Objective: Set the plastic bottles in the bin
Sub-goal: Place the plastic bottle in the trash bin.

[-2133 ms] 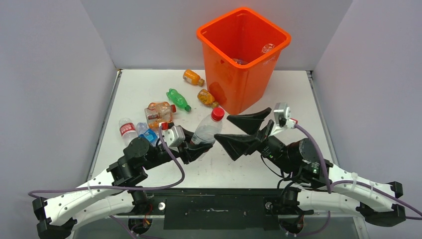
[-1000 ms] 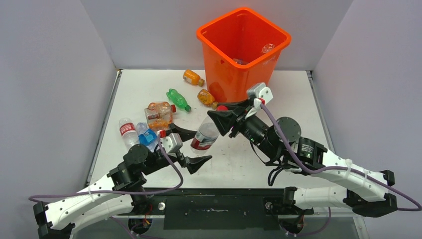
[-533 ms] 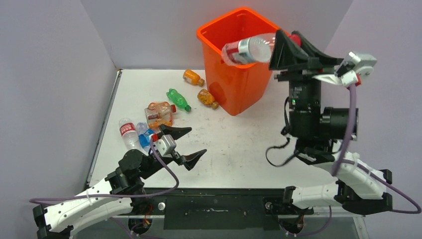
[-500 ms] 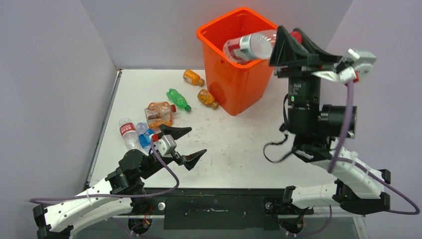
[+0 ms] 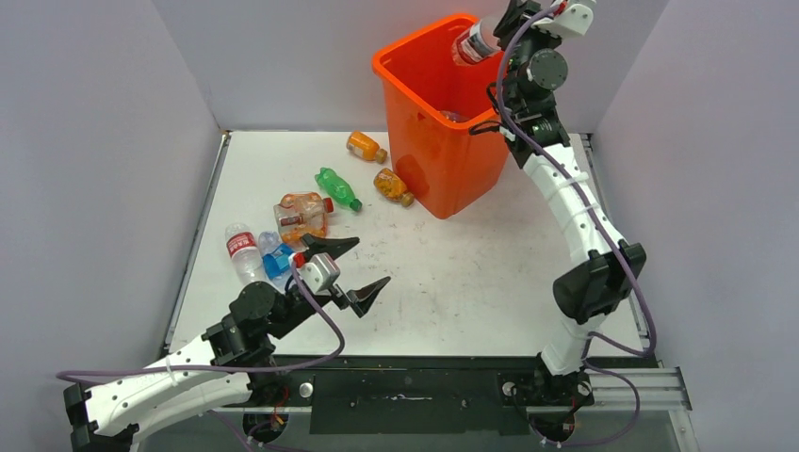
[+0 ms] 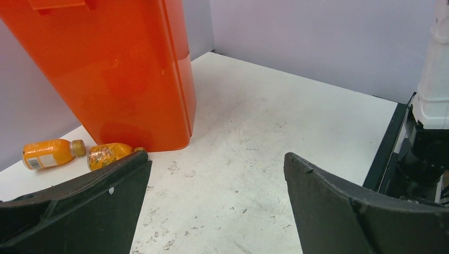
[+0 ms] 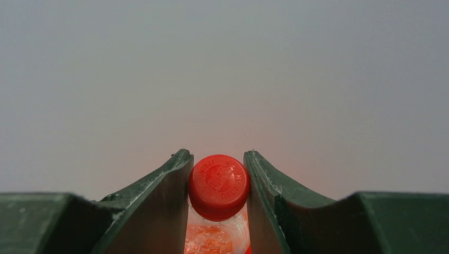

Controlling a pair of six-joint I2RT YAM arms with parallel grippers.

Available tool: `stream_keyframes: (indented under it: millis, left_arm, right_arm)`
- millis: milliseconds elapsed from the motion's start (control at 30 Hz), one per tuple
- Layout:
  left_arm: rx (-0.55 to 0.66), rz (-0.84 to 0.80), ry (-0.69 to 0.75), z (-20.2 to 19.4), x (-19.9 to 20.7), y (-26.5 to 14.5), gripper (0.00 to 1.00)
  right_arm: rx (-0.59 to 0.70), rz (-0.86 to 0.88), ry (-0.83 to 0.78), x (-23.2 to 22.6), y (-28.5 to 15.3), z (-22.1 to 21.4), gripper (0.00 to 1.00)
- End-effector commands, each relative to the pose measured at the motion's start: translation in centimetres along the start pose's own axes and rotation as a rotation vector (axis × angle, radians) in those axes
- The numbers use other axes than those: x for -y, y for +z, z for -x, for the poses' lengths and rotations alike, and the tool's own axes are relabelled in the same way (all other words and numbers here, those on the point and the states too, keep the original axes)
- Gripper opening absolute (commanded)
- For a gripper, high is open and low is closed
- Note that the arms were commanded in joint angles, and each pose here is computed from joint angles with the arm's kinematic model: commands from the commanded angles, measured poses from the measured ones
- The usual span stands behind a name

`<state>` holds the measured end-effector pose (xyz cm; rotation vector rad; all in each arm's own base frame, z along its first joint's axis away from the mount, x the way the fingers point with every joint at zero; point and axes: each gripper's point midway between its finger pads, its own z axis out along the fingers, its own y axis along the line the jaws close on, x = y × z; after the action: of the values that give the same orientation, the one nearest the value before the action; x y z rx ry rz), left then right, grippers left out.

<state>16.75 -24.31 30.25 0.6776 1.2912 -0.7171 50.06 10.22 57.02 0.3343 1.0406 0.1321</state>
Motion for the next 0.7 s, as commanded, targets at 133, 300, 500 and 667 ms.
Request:
stream_keyframes:
  millis: [133,300,500,667]
  left_arm:
    - [0.005,0.008,0.025,0.4,-0.1,0.4,0.96]
    - [-0.01,0.004,0.033,0.1,0.0,0.4,0.96]
    - [-0.023,0.007,0.043,-0.2,0.0,0.5,0.96]
    - [-0.034,-0.001,0.046,-0.5,0.2,0.6,0.96]
  right_arm:
    - [-0.009,0.187,0.266,-2.7,4.6,-3.2,0.05]
    - [-0.146,0.257,0.234,-4.8,4.5,-9.3,0.05]
    - [-0.272,0.318,0.171,-5.6,3.7,-13.8,0.06]
    - [-0.309,0.369,0.122,-6.3,2.8,-14.0,0.41]
